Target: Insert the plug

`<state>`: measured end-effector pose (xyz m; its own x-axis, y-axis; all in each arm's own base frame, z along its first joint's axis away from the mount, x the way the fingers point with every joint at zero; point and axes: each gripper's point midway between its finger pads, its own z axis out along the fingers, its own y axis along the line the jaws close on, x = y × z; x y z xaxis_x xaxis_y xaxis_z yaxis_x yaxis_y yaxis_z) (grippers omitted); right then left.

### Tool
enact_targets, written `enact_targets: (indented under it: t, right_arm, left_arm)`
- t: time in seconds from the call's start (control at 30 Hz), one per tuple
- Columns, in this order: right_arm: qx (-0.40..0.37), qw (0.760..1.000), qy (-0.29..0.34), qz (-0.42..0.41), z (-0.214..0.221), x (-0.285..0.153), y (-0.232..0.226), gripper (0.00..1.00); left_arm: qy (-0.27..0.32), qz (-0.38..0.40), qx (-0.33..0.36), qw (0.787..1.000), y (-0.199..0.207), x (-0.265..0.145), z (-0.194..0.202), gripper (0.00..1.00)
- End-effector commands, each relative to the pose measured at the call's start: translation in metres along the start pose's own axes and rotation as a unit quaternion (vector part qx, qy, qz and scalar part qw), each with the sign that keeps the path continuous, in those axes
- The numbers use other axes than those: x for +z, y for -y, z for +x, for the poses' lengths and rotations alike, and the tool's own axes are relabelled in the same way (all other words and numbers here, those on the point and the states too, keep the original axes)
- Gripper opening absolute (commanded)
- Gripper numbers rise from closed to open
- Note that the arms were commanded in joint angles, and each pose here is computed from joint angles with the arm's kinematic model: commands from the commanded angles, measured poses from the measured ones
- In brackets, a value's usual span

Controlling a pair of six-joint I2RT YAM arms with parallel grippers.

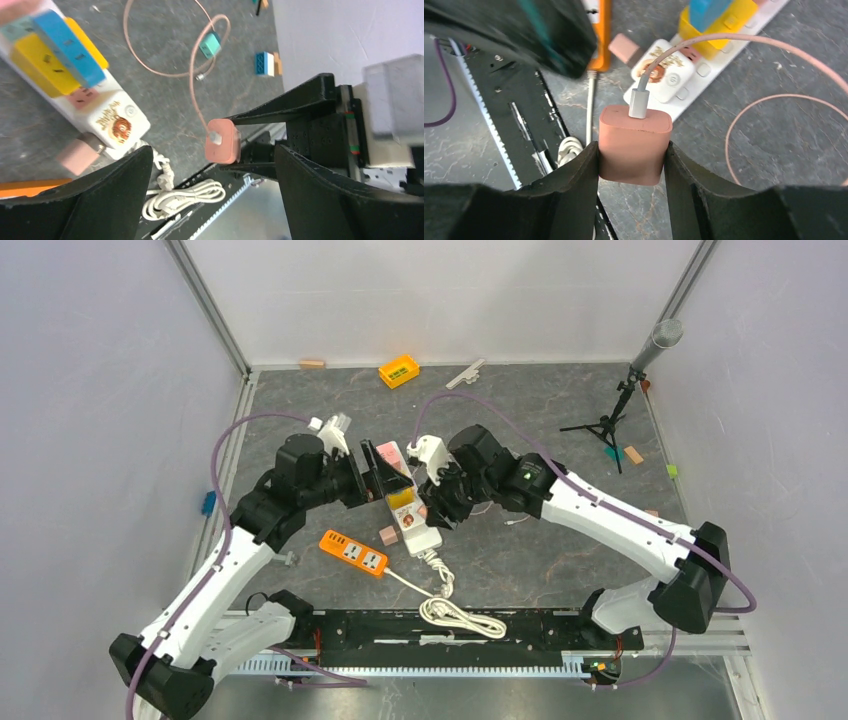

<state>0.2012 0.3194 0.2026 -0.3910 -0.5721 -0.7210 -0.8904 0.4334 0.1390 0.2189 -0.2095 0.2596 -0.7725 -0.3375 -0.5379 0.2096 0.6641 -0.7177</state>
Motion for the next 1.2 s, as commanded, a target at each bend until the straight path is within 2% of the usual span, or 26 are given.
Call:
enact_targets:
  t: [0.0,0.17,0.33,0.43,0.57,0.7,0.8,0.87,0.93,1.1,1.13,1.17]
  right_arm:
    - [-0.049,0.995,0.074,-0.036,-0.033,-0.016,-0.028,0.0]
    - [-0.055,0.994,0.078,-0.045,-0.038,-0.014,-0.037,0.0]
    - [-0.055,0.994,0.077,-0.049,-0.042,-0.012,-0.04,0.0]
    - [-0.057,0.994,0.077,-0.053,-0.044,-0.01,-0.043,0.0]
    - [-0.058,0.994,0.077,-0.056,-0.047,-0.009,-0.046,0.01]
    - [-0.061,0.993,0.078,-0.06,-0.05,-0.008,-0.048,0.02]
    - [-0.06,0.993,0.081,-0.059,-0.052,-0.008,-0.049,0.05]
    - [-0.058,0.993,0.084,-0.054,-0.054,-0.009,-0.047,0.16]
    - [-0.049,0.994,0.094,-0.037,-0.057,-0.011,-0.043,0.35]
    - [-0.014,0.987,0.157,0.024,-0.07,-0.028,-0.025,0.9]
    - [-0.005,0.986,0.164,0.036,-0.07,-0.031,-0.021,0.98]
    - [0.0,0.985,0.169,0.045,-0.069,-0.033,-0.018,0.98]
  left_arm:
    - [-0.06,0.112,-0.031,0.991,0.033,0.002,0.022,0.95]
    - [-0.121,0.132,-0.07,0.981,0.03,0.008,0.047,0.92]
    - [-0.141,0.161,-0.096,0.972,0.035,0.01,0.055,0.85]
    - [-0.15,0.167,-0.101,0.969,0.035,0.013,0.059,0.74]
    - [-0.165,0.161,-0.103,0.968,0.03,0.017,0.066,0.65]
    - [-0.17,0.153,-0.105,0.968,0.023,0.021,0.07,0.5]
    - [-0.166,0.149,-0.1,0.97,0.021,0.023,0.07,0.34]
    - [-0.159,0.147,-0.096,0.971,0.021,0.024,0.068,0.18]
    - [-0.148,0.14,-0.092,0.975,0.019,0.025,0.064,0.04]
    - [-0.08,0.069,-0.069,0.992,0.005,0.022,0.041,0.02]
    - [-0.061,0.048,-0.063,0.995,0.0,0.019,0.034,0.02]
    - [-0.042,0.031,-0.06,0.997,-0.003,0.016,0.027,0.02]
